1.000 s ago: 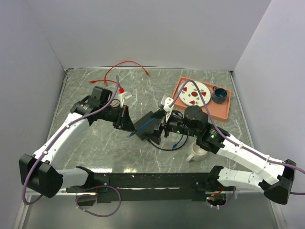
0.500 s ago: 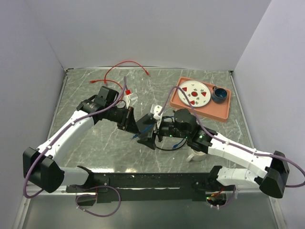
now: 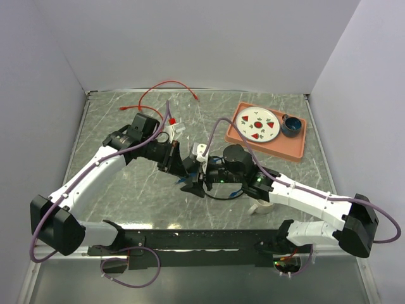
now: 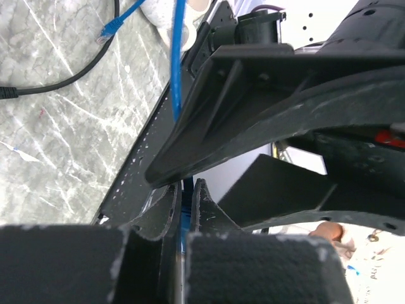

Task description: Insert the plug into the switch port

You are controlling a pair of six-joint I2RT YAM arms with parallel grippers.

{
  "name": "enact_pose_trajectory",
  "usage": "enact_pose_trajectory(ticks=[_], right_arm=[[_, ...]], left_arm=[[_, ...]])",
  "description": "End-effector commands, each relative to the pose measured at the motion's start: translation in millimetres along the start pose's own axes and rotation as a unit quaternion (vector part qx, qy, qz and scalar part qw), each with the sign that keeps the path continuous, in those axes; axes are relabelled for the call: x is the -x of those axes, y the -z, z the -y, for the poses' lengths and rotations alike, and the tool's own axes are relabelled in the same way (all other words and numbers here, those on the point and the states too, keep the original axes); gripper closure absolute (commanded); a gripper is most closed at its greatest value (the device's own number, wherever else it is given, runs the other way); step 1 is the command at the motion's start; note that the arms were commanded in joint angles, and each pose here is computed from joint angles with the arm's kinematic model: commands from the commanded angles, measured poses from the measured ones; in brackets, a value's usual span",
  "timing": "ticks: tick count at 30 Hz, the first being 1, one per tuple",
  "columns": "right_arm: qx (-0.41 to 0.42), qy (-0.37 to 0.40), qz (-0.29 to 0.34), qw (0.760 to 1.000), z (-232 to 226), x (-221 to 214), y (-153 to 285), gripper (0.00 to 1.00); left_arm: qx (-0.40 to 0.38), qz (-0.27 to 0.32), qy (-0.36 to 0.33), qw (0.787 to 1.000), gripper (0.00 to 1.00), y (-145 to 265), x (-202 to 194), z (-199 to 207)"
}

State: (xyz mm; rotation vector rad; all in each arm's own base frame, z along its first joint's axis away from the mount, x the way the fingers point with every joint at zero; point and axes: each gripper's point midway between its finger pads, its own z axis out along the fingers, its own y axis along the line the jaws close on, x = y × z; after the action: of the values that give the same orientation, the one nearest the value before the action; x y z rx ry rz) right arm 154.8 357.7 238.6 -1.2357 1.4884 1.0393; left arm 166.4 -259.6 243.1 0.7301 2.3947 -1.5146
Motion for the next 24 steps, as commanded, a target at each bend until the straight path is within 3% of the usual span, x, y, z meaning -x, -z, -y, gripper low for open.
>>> enact_pose_trajectory(ticks=[1,3,6,7,11,13,16,17,20,24], right_arm=[[0.01,0.001,-0.003,1.0,-4.6,6.9,-0.7,0.35],[0.002,-0.001,-0.002,1.0,-2.4,6.7,1.2,0.45],[-0.007,-0.001,-0.006,1.0,-0.1,5.1,2.5,0.95],[-0.007,0.002,-0.008,1.0,-0.1,4.2,3.1,1.0],[-0.005,-0.001,-0.029,1.0,-0.9,-3.3,4.1,1.0],[-0.004,-0.004,-0.033,0.999,-1.4,-3.3,4.7,1.0],[-0.011,-0.006,-0.032,0.999,0.0,-3.7,6.8,1.0],[-0.014,-0.008,-0.03,0.999,0.1,-2.7,8.8,1.0],[-0.015,-0.019,-0.021,0.999,0.5,0.5,15.1,1.0],[0.022,-0.046,0.005,0.999,-3.6,5.0,29.0,1.0]], left_arm=[[-0.05,0.031,-0.04,0.997,0.99,7.2,19.0,31.6],[-0.052,0.036,-0.042,0.997,0.99,8.0,22.0,34.0],[-0.055,0.037,-0.047,0.997,0.99,9.7,24.1,37.7],[-0.056,0.039,-0.048,0.997,0.99,10.2,25.2,38.6],[-0.06,0.052,-0.056,0.995,0.99,12.6,32.5,45.3],[-0.052,0.062,-0.059,0.995,0.94,14.1,38.3,46.6],[-0.025,0.088,-0.075,0.993,0.7,18.6,53.9,45.1],[-0.013,0.097,-0.08,0.992,0.58,20.9,58.2,44.7],[0.048,0.154,-0.11,0.981,0.39,34.8,81.4,40.7],[0.097,0.227,-0.159,0.956,0.24,58.0,94.0,45.0]])
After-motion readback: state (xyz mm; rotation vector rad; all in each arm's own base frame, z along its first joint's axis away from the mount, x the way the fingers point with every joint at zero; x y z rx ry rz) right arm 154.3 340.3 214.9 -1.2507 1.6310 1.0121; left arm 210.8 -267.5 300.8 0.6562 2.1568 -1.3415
